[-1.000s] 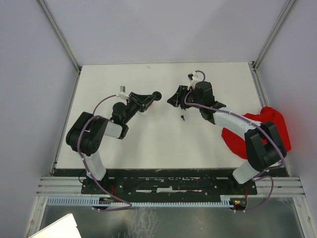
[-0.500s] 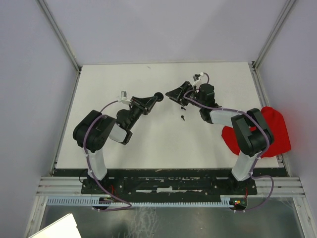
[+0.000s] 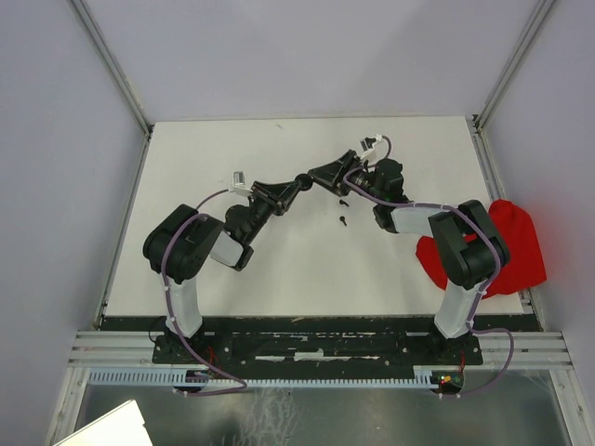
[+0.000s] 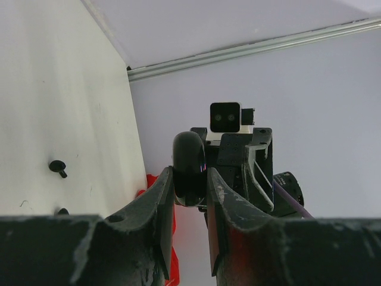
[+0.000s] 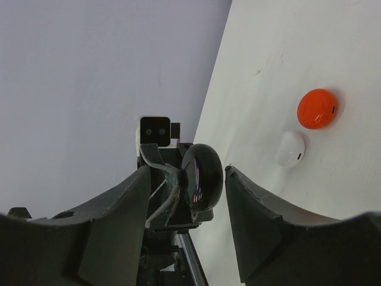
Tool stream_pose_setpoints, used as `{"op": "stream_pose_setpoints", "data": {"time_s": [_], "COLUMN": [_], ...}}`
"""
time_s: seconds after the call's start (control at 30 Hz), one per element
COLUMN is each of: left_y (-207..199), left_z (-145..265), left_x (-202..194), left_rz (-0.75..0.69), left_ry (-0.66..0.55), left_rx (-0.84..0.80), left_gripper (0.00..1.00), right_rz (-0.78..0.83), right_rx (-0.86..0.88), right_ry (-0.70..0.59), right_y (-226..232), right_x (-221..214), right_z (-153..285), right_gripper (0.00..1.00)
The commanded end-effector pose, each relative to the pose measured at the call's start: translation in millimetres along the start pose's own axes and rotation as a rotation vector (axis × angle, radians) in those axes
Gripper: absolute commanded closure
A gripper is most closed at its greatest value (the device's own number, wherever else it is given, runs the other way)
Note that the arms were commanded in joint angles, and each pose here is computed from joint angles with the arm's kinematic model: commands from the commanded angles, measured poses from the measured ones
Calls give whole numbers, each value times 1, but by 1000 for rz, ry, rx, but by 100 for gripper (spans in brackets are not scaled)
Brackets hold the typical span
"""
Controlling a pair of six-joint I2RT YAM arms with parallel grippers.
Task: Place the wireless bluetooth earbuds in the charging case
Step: Open the charging case.
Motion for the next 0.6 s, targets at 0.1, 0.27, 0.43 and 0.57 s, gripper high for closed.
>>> {"op": "stream_pose_setpoints", "data": {"time_s": [0.1, 0.27, 0.43, 0.57], "left_y": [-31, -32, -31, -31], "left_z": [-9, -11, -12, -13], "left_x": [2, -2, -4, -5], "left_rz": [14, 24, 39, 42], "left_ry": [-29, -26, -16, -11], "left_rx": [-162, -167, -177, -179], "left_gripper": [97, 97, 97, 97], "right_rz": [16, 5, -4, -4], "right_rx": [73, 82, 97, 99], "right_ry": [8, 14, 16, 17], "right_y": [5, 2, 1, 1], "right_x": [-3, -5, -5, -5], "right_z": [2, 1, 0, -1], "right_gripper": [39, 42, 46, 50]}}
Point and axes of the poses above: each gripper's point midway between its finger pads, its own z axis back along the fingers, its own y axis along the line the jaws close on, x = y × z, the point moved 8 cm from there along z, back along the fingers, and after that the axes turned 6 degrees about z, right-handed, at the moved point
